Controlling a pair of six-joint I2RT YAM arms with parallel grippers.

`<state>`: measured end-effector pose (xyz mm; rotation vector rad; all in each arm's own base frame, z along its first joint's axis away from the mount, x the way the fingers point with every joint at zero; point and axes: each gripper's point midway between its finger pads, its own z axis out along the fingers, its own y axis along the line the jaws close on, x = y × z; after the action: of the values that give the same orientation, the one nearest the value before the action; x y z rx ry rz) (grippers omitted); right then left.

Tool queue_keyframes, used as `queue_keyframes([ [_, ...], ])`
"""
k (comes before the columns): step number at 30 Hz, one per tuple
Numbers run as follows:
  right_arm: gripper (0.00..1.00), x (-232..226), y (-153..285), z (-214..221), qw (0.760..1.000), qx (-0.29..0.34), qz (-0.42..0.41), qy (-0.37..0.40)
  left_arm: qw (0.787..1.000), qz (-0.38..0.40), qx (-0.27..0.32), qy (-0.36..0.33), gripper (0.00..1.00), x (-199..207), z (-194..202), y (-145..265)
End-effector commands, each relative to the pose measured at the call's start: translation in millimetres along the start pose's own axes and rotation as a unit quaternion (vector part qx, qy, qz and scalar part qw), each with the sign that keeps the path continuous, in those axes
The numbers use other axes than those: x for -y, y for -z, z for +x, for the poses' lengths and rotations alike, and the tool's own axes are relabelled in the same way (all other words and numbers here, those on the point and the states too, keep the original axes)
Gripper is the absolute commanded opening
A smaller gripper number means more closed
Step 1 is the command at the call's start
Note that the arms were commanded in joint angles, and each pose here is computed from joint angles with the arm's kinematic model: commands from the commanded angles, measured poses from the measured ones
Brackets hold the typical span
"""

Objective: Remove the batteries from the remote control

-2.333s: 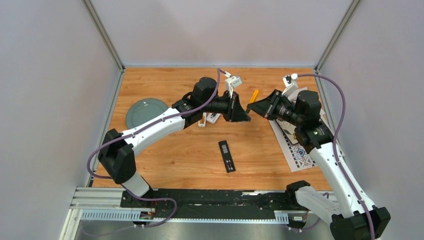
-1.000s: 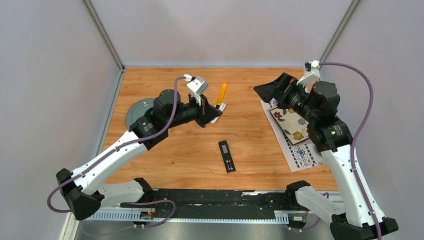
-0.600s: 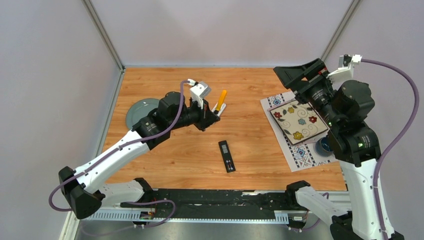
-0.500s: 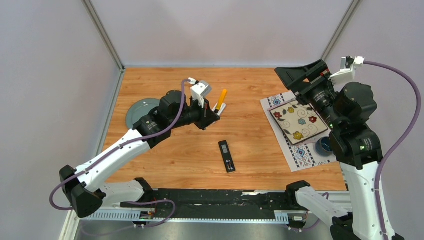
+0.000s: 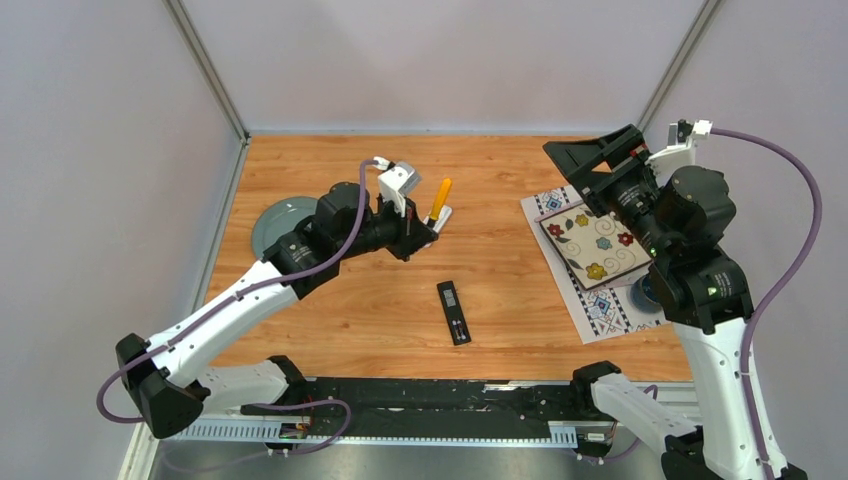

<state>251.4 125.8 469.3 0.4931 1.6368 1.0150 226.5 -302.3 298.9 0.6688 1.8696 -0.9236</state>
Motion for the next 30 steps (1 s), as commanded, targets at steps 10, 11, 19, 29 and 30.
queue_keyframes([
  [10, 1.00, -24, 12, -15, 0.998, 0.032, -0.052, -0.003, 1.000, 0.009, 0.028, -0.004, 0.00, 5, -6, 13],
  [11, 1.00, -23, 10, -15, 0.998, 0.033, -0.048, -0.002, 1.000, 0.009, 0.029, -0.005, 0.00, 6, -7, 13],
  [19, 1.00, 26, -13, 11, 0.999, 0.002, 0.005, 0.045, 1.000, 0.006, 0.030, -0.008, 0.00, 4, -5, 12],
  [29, 1.00, 117, -49, 120, 0.983, -0.166, -0.005, 0.082, 1.000, 0.008, -0.005, 0.020, 0.00, -9, 53, 1],
  [30, 1.00, 113, -49, 133, 0.978, -0.194, -0.031, 0.070, 0.999, 0.010, -0.018, 0.028, 0.00, -12, 71, -1],
])
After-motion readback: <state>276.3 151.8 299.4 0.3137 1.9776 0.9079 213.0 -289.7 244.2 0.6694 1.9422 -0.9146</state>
